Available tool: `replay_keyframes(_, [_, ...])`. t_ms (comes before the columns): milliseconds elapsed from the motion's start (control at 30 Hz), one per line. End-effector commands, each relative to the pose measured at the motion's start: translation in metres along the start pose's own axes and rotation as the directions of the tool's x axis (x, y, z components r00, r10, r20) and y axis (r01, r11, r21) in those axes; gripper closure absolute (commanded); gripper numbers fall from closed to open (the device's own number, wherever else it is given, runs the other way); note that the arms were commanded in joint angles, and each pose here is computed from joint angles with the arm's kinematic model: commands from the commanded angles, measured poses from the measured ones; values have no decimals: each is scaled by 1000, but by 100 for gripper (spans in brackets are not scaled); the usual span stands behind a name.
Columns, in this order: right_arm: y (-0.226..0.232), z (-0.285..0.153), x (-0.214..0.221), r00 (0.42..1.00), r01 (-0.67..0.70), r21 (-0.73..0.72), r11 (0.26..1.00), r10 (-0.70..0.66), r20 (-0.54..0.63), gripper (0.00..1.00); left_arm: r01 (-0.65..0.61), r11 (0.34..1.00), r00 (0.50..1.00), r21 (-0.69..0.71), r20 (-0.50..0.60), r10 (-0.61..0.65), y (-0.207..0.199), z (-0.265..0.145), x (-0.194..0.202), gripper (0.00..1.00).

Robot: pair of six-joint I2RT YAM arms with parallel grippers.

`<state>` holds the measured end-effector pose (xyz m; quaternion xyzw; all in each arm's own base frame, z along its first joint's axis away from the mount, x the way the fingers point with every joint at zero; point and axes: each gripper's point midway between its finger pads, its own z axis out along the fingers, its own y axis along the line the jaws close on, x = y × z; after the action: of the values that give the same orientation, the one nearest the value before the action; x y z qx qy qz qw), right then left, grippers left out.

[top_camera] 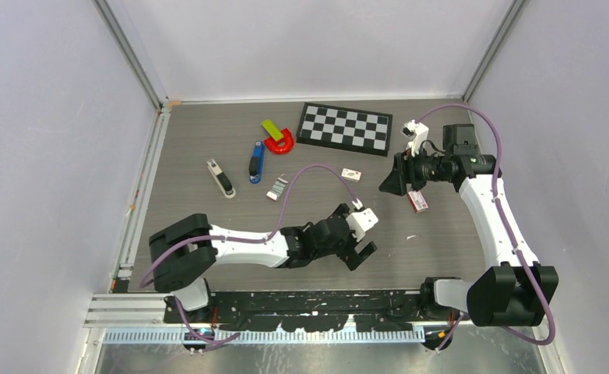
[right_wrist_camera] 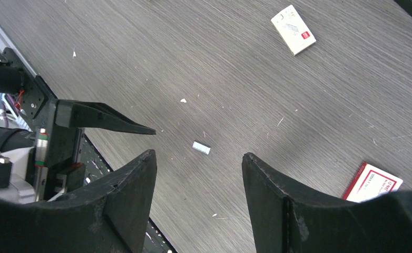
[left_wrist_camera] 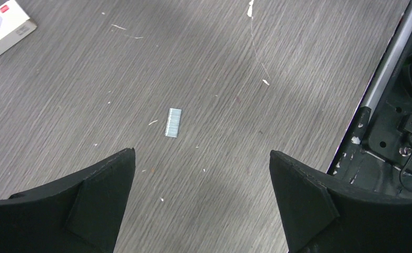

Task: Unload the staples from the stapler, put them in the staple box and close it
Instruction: Pick up the staple from the center of the board.

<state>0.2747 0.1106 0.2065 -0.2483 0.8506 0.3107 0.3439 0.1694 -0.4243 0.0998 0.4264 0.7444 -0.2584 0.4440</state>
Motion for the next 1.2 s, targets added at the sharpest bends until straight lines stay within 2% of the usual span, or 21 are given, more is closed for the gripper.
replay_keyframes(0, [2,-5,-9,999,20,-5,1000,-20,27,35,-11,998,997,69,79,6,-2,12,-33,1])
replay_keyframes(333, [1,-4,-7,1000,11,-14,1000,-11,17,35,10,1000,999,-26,-38,-11,23,26,-12,4])
replay_keyframes(900, [-1,-3,-6,1000,1,-17,1000,-1,10,35,136,991,989,3,-57,-136,41,36,-6,11])
replay_keyframes(1100, [-2,-4,-6,1000,1,-15,1000,-1,10,35,152,988,979,-9,-135,-151,43,46,-5,21])
replay_keyframes(1167, [-2,-4,-6,1000,1,-15,1000,-1,9,35,147,989,976,-12,-160,-147,43,49,-2,28])
